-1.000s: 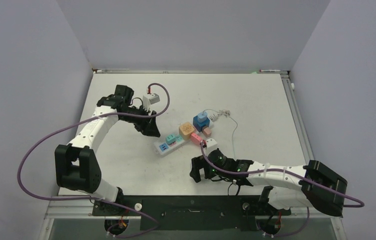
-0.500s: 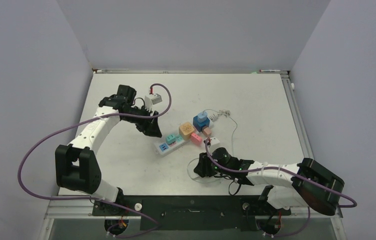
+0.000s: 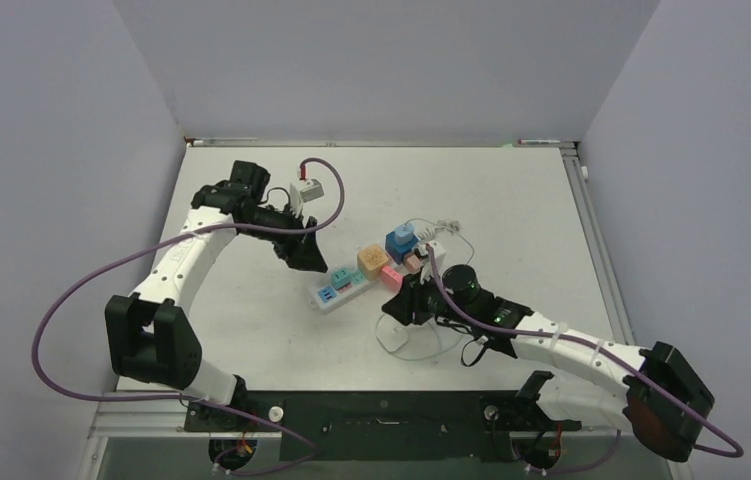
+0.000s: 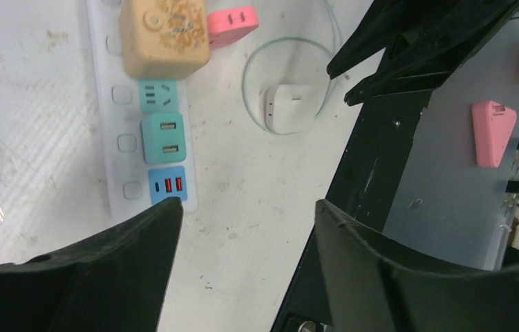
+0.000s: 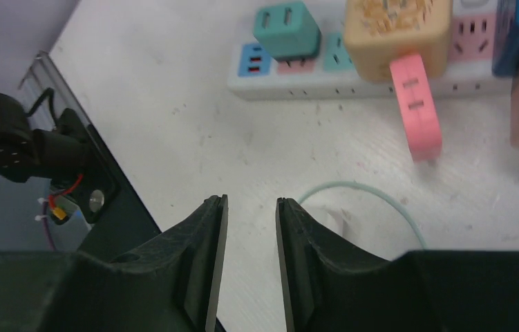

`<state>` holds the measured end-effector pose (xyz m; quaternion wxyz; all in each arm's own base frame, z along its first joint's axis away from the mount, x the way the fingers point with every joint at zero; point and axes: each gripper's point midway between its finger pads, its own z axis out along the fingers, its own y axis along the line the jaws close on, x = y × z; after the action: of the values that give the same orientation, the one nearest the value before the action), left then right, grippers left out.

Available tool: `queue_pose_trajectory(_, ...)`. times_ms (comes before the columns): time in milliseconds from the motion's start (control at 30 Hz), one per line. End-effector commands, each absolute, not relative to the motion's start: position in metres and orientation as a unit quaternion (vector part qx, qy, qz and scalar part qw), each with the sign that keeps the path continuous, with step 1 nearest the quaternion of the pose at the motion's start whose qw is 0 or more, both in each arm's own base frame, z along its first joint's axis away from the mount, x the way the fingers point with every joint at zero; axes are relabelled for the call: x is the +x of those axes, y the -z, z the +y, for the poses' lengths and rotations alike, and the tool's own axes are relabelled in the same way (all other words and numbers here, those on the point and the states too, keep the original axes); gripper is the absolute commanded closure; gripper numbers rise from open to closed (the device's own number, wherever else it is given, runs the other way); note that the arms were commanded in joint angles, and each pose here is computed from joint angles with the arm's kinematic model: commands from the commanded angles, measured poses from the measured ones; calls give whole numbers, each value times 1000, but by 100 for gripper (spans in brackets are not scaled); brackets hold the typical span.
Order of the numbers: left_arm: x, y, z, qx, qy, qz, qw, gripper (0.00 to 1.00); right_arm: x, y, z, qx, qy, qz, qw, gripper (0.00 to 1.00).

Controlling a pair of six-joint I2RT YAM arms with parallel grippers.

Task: Insert the plug
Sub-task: Pick up the plug from the center of the board.

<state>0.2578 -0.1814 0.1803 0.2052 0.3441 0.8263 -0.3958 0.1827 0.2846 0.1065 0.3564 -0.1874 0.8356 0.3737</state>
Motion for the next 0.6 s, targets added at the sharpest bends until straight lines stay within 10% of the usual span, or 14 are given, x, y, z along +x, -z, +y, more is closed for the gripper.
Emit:
queue_pose_trajectory(0, 237, -236, -197, 419, 446, 756, 230, 26, 178, -175, 299, -268, -441, 758, 400, 67)
queue_pose_trajectory(133, 221, -240, -200, 454, 435, 748, 213, 22, 184, -170, 289, -279, -411, 771, 399, 62)
queue_pose_trajectory(267, 212, -229, -200, 459, 429, 752, 198, 22, 180, -132, 273, -253, -362, 829, 343, 2)
queue_pose_trajectory(567, 208, -195, -218, 453, 420, 755, 219, 24, 140, -101, 270, -180, -400, 828, 350, 10)
